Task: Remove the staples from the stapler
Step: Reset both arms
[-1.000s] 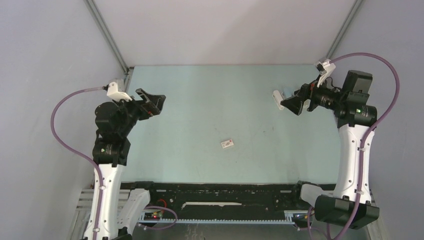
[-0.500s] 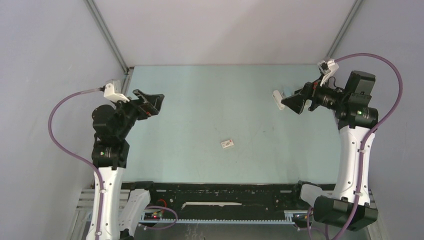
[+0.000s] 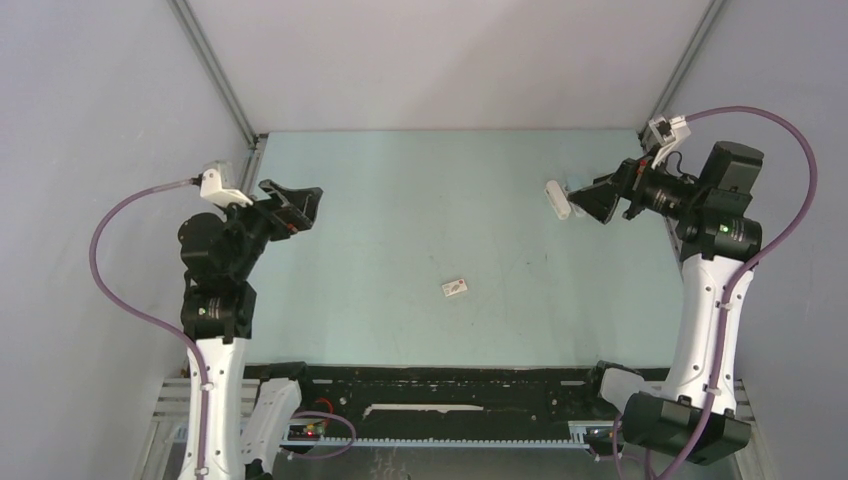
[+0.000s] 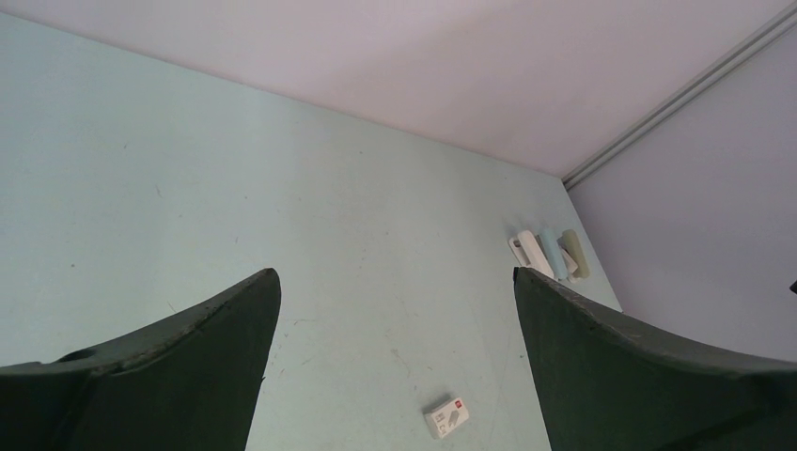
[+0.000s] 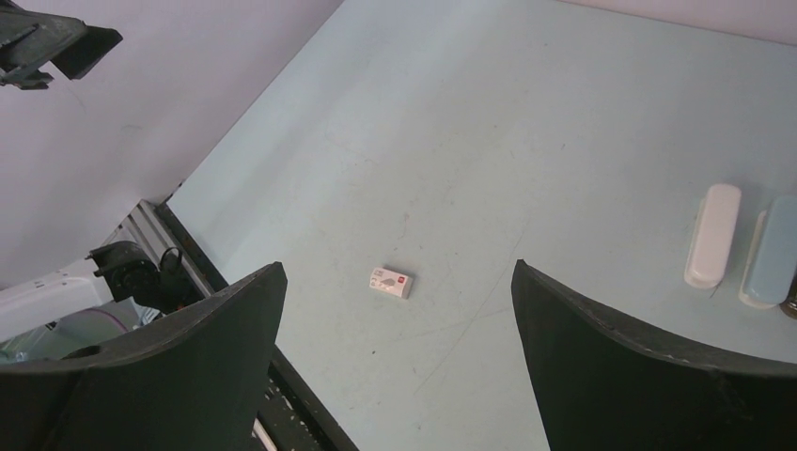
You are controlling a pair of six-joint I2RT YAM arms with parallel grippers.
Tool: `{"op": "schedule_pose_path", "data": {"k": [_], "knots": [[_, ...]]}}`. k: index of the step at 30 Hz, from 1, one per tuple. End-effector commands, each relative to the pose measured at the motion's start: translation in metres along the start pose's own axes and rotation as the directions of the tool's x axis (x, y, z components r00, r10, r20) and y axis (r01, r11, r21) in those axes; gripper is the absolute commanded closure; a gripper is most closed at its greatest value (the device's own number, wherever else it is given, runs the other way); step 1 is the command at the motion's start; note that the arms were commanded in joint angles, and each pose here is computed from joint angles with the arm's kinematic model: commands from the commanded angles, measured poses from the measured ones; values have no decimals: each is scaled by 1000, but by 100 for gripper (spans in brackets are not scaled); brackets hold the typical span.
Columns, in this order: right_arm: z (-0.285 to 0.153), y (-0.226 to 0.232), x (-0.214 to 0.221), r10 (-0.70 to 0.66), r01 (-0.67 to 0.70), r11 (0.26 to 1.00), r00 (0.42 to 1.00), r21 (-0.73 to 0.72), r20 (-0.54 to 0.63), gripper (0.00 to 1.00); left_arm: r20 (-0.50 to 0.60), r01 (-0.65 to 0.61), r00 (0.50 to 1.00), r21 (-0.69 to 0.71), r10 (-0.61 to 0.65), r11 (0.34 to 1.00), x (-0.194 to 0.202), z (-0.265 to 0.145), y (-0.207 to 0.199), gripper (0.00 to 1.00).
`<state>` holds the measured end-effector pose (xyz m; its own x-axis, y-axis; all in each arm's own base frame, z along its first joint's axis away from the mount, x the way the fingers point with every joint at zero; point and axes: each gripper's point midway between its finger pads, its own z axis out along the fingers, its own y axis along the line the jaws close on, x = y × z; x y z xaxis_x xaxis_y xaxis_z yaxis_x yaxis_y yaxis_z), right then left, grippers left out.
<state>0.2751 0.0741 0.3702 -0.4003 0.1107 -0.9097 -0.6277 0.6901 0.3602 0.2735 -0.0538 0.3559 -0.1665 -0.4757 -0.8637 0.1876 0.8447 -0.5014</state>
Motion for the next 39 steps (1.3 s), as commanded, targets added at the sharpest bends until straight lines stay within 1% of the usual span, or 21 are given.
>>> {"op": "schedule_pose_path", "data": {"k": [1,8,39], "knots": [[-5,11,-9,-5,6,1000,999,-26,36,0,9,-3,1000,17,3,1000,1,-2,0,0],[-8,12,-13,11,-9,999,999,-34,49,0,21,-10,1000,4,10,1000,-3,-4,1,0],[-9,6,-18,34,-31,999,997,-37,66,0,9,-5,1000,6,4,1000,-4,0,2,0]]}}
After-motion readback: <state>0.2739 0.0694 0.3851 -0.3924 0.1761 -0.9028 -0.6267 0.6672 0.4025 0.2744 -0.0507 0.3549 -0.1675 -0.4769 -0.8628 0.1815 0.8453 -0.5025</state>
